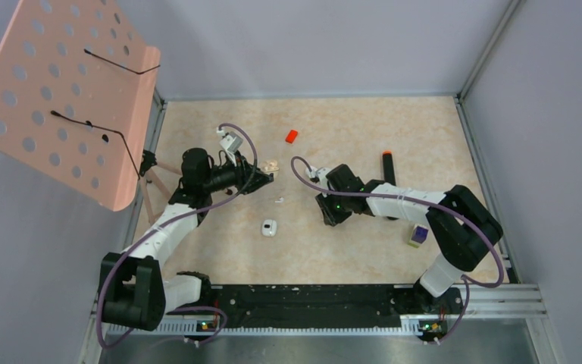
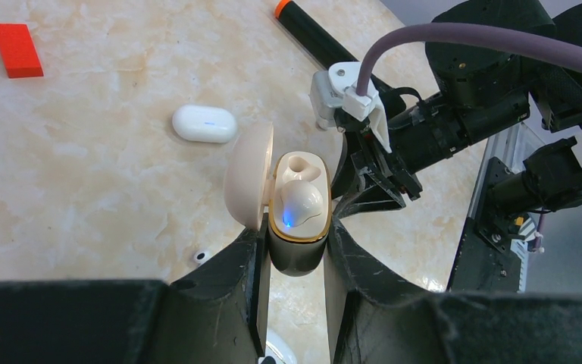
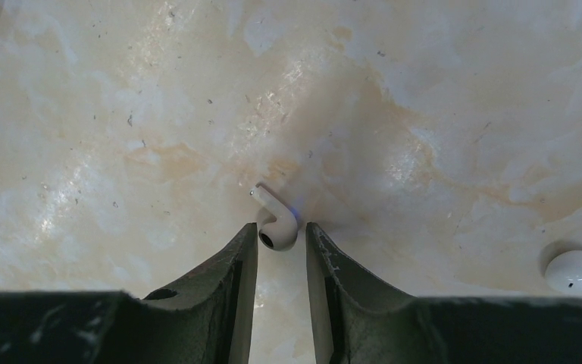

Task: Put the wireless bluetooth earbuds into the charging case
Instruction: Pick up the earbud from the center of the board.

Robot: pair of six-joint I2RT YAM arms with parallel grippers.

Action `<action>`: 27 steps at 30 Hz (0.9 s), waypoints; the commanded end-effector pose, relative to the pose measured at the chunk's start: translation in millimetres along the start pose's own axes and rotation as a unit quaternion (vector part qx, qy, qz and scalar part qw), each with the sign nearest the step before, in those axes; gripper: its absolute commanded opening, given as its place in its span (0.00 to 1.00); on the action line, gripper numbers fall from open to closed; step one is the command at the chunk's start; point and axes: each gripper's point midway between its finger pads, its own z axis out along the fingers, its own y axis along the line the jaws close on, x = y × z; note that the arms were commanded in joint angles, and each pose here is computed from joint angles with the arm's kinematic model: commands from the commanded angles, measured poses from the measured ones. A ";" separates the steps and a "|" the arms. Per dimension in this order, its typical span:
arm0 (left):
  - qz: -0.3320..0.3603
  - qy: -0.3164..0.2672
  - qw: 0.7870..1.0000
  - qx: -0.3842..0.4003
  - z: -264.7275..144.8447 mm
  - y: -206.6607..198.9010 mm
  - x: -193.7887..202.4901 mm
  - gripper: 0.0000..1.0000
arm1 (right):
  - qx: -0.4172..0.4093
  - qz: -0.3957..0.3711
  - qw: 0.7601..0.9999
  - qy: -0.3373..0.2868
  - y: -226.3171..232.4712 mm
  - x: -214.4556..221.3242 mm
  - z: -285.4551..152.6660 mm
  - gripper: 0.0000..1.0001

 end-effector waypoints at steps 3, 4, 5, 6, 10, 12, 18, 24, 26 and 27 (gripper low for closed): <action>0.021 -0.018 1.000 0.001 0.8 1.2 -9.8 0.00 | 0.008 -0.034 0.999 0.041 -3.7 26.7 -1.6 0.27; 0.020 -0.018 1.000 0.001 1.1 1.8 -9.8 0.00 | 0.010 -0.036 0.998 0.042 -4.3 27.0 -1.6 0.27; 0.021 -0.019 1.000 0.000 1.3 2.0 -10.7 0.00 | 0.012 -0.041 0.998 0.043 -5.4 27.1 -1.7 0.27; 0.022 -0.020 1.000 -0.001 1.5 2.6 -11.4 0.00 | 0.015 -0.042 0.998 0.043 -6.2 26.8 -1.7 0.26; 0.022 -0.022 1.000 -0.004 2.6 5.0 -11.6 0.00 | 0.015 -0.041 0.998 0.045 -6.3 27.5 -1.1 0.21; 0.023 -0.022 0.999 -0.003 2.9 5.1 -11.3 0.00 | 0.012 -0.057 0.997 0.045 -6.3 27.3 -1.6 0.11; 0.031 -0.016 0.999 0.019 5.8 3.1 -7.0 0.00 | 0.030 -0.142 0.989 0.014 -13.2 0.7 -21.8 0.00; 0.054 -0.003 0.997 0.058 19.4 -2.7 -10.5 0.00 | 0.064 -0.310 0.947 -0.058 -19.0 -69.1 -83.2 0.00; 0.066 -0.002 0.995 0.070 26.4 -4.2 -15.7 0.00 | 0.077 -0.368 0.922 -0.094 -17.7 -90.9 -108.2 0.00; 0.071 -0.001 0.995 0.076 30.4 -4.9 -18.8 0.00 | 0.086 -0.400 0.906 -0.111 -16.9 -100.8 -121.0 0.00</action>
